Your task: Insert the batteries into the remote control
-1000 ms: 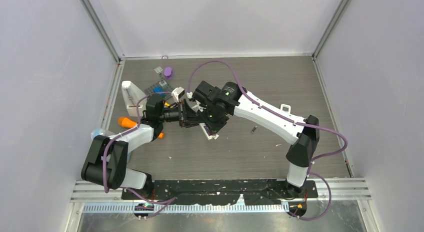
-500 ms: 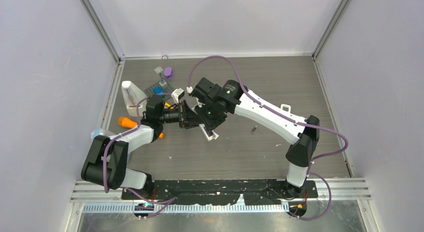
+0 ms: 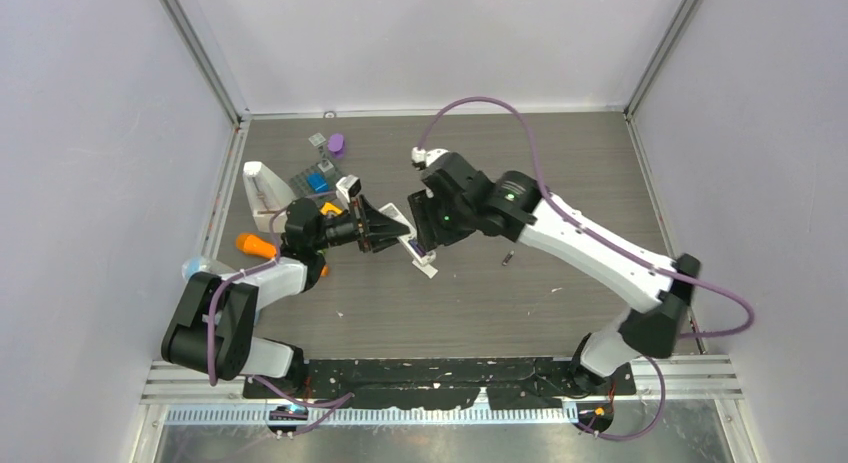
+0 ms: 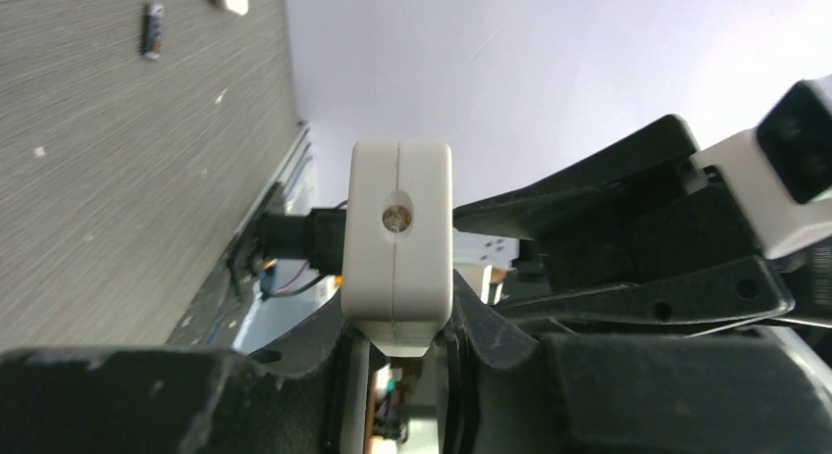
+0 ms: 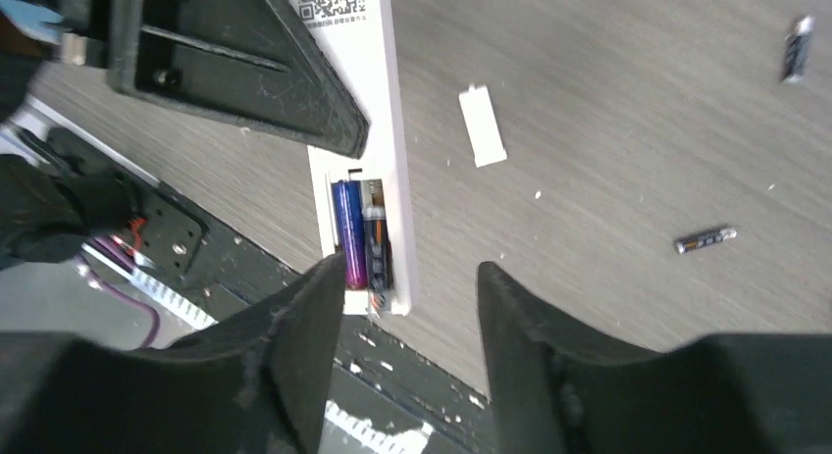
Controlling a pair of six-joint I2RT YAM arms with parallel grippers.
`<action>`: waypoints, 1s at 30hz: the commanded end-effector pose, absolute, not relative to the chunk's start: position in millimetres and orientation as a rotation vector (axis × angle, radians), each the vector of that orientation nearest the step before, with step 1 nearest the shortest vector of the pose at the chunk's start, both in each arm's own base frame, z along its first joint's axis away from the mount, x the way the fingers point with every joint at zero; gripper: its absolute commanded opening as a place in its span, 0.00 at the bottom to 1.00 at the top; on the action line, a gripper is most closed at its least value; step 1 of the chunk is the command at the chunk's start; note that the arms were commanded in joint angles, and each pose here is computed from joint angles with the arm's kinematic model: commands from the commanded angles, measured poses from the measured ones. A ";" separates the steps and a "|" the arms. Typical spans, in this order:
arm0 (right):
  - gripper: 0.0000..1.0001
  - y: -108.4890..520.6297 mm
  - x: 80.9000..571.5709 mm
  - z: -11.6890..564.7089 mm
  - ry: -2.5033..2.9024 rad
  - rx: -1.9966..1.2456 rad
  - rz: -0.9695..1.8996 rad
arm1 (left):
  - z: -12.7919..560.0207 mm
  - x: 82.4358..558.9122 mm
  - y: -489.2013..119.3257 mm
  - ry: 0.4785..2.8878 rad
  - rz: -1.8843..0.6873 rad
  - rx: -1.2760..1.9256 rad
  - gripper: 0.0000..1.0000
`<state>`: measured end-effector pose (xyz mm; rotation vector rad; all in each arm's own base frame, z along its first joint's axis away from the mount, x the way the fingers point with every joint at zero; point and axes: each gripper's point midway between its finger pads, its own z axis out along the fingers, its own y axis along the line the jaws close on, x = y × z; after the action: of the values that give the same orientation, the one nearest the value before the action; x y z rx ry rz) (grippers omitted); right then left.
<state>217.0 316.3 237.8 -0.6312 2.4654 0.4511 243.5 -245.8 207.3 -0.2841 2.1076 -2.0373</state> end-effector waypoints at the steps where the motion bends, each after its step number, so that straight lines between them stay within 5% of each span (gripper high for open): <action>1: 0.60 314.3 239.5 316.5 2.160 -0.320 0.683 | 268.7 253.7 -239.8 1.823 -2.175 -0.363 0.00; 11: 0.69 302.2 235.8 349.0 1.986 -0.165 0.854 | 328.0 257.7 -231.3 1.645 -2.235 -0.409 0.00; 30: 0.71 306.7 236.5 364.7 1.898 -0.057 0.986 | 333.9 254.6 -224.7 1.654 -2.219 -0.547 0.00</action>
<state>235.5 313.3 335.6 -0.1252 1.9963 0.9213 255.6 -227.2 318.5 -0.5559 1.7026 -2.2092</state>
